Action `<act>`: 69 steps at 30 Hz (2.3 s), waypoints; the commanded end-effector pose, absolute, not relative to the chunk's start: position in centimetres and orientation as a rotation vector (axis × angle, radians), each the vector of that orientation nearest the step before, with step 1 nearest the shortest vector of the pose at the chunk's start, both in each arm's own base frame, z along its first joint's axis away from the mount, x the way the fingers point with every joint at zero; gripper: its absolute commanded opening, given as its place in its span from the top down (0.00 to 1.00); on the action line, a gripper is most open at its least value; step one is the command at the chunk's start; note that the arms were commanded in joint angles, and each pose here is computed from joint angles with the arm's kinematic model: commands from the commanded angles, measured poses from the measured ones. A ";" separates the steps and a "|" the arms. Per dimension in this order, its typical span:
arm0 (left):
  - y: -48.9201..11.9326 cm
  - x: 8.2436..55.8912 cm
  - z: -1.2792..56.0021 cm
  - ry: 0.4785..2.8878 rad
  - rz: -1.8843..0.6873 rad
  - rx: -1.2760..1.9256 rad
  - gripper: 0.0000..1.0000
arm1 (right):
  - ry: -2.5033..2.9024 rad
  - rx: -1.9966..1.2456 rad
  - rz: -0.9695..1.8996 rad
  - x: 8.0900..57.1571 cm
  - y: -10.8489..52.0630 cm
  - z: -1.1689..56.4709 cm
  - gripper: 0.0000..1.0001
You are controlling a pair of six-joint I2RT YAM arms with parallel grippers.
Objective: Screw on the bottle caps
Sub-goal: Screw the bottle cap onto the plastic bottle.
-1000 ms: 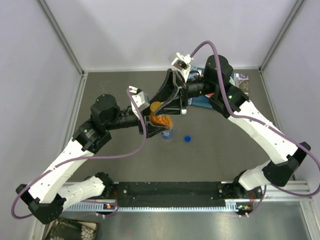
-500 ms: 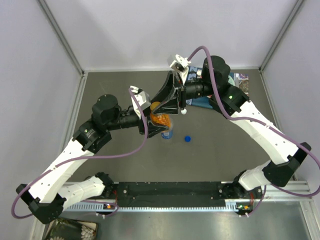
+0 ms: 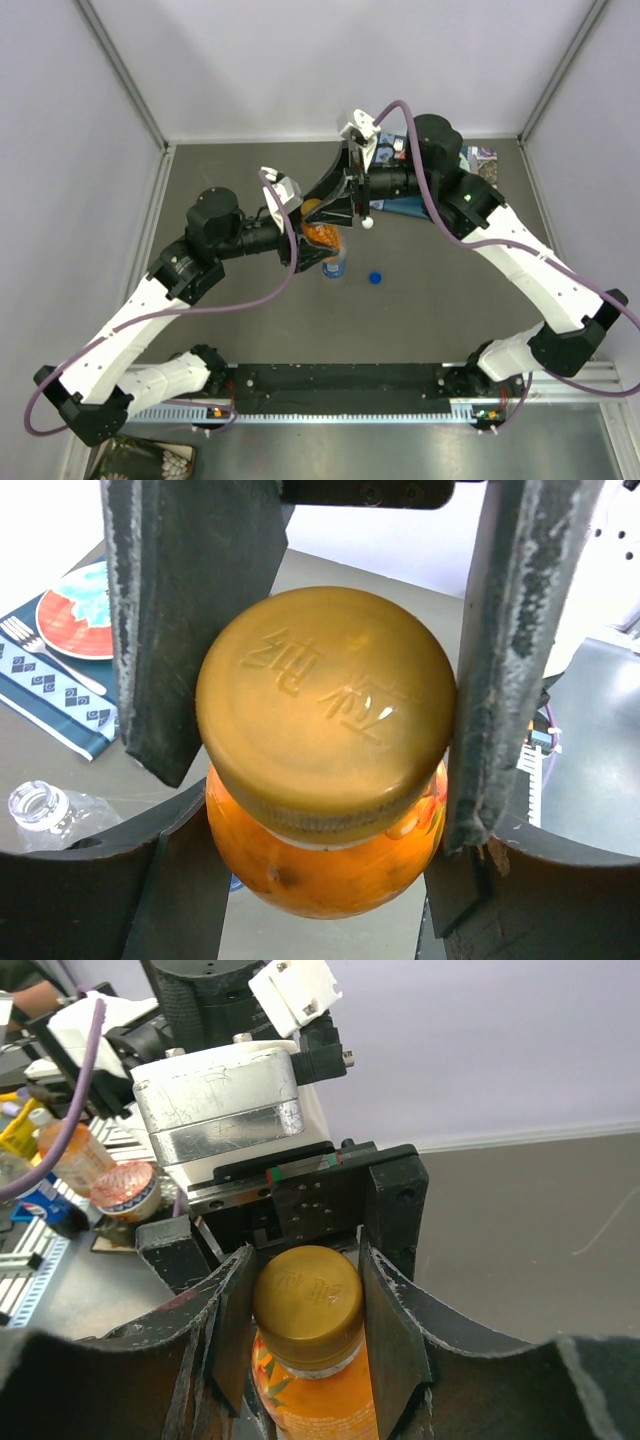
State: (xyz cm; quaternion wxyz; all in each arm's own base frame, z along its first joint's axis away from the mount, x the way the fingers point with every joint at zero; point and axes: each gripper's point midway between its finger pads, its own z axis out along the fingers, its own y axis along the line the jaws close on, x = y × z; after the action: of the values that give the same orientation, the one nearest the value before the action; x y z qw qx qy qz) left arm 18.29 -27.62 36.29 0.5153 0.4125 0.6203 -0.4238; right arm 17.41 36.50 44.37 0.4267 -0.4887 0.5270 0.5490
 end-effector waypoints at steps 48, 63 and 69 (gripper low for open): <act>-23.7 22.5 38.2 1.460 -0.746 0.739 1.00 | 1.461 -0.387 0.743 24.3 29.2 54.2 0.15; -27.6 9.8 39.7 1.164 -1.436 1.260 1.00 | 1.006 -1.206 1.415 11.0 29.7 52.9 0.13; -27.4 7.9 40.1 1.088 -1.555 1.377 1.00 | 0.828 -1.350 1.572 9.0 29.6 52.8 0.18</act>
State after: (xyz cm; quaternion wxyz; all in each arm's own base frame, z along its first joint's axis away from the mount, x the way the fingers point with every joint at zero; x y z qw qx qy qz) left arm 10.47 -27.92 38.46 0.4195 0.4961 0.4954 -0.5766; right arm 11.94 30.41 52.16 0.4812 -0.4693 0.4381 0.5969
